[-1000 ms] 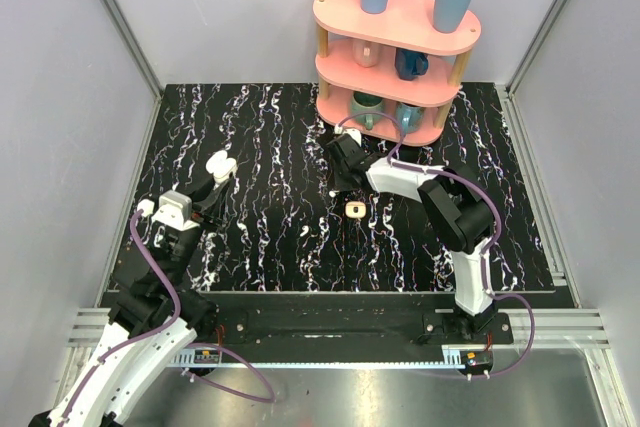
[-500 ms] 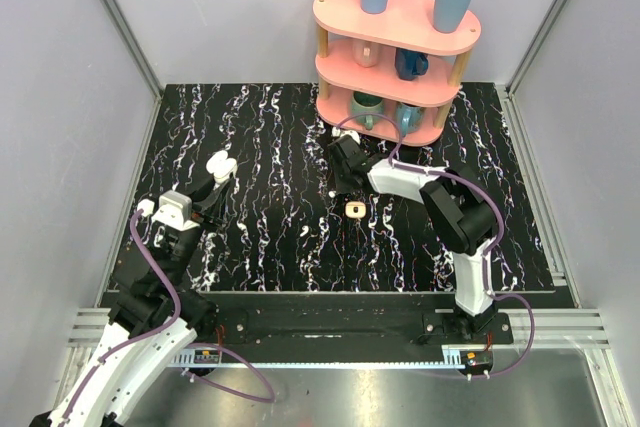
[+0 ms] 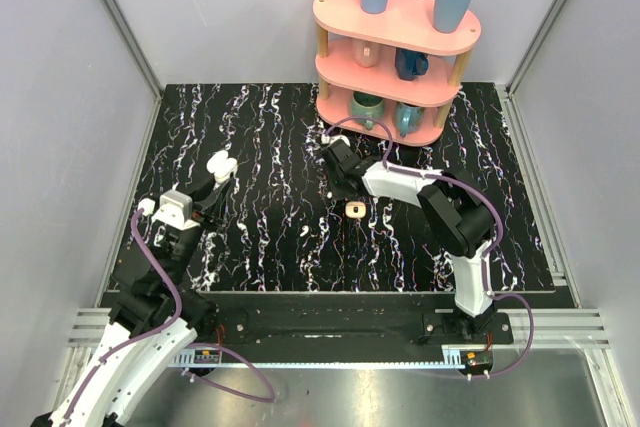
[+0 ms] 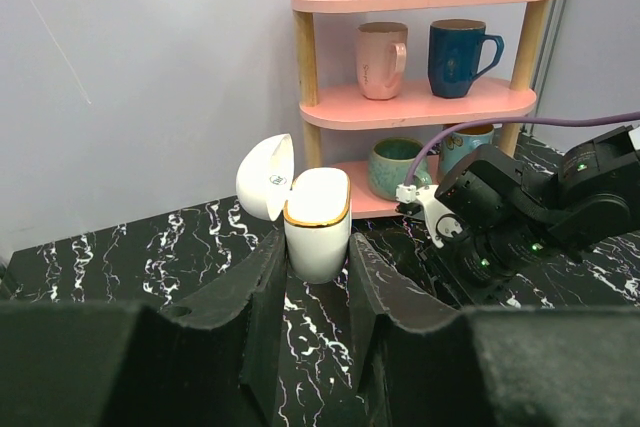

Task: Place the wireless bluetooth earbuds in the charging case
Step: Adjust the right earbud at the center of the board, then pick up the right earbud from the center of the board.

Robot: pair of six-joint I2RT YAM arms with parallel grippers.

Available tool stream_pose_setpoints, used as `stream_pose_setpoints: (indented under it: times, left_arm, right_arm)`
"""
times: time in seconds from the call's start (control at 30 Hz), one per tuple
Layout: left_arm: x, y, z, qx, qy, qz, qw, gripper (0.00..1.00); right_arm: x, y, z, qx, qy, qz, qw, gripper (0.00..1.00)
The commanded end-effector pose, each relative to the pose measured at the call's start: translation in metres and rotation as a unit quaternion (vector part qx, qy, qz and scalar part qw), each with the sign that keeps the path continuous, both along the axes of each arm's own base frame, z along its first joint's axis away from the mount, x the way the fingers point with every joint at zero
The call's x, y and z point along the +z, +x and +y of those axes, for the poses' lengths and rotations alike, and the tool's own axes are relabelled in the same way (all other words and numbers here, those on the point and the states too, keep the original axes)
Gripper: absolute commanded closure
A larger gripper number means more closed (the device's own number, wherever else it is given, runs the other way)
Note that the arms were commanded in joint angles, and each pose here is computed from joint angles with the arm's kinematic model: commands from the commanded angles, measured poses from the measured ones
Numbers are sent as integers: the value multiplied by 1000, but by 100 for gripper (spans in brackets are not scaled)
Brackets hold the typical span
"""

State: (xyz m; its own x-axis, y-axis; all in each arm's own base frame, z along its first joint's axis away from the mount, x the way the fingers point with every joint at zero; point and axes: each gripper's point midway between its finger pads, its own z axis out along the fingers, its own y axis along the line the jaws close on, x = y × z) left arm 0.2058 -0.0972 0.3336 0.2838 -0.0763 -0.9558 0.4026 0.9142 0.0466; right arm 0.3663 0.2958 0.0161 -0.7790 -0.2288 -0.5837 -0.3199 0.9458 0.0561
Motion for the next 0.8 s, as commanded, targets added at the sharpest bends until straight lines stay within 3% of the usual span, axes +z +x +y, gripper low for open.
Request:
stream_pose_setpoints:
  times: [0.0,0.27,0.43,0.53,0.57,0.6,0.63,0.67,0.77]
  left_arm:
    - [24,-6,0,-9,-14,-27,1000,100]
    - [23,-5,0,-9,-13,-26,1000,100]
    - [24,-5,-1,-11,-14,-26,1000,100]
    - [24,-5,-1,-11,-13,-26,1000,100]
    - [24,-6,-1,-11,-14,-27,999,100]
    - [23,-5,-1,-11,-14,-26,999,100]
    - [24,-6,0,-11,-13,-27,999,100]
    - [24,-6,0,-11,-13,-27,1000,100]
    - [23,-5,-1,-12,-13,-26,1000,100]
  right_arm:
    - [-14,-36,2,22,-17,57,998,72]
    - [11,-27,-2,8,-21,15,1000,70]
    - [49,-21,13,14,29,-5,999,66]
    - [53,-19,27,19,54,-1,998,60]
    - [56,-16,32,21,63,-2,998,48]
    - [49,-16,35,20,63,5,998,42]
    - [50,-12,38,17,66,4,998,44]
    - [41,-11,39,17,60,10,998,52]
    - [33,-6,43,18,55,14,998,49]
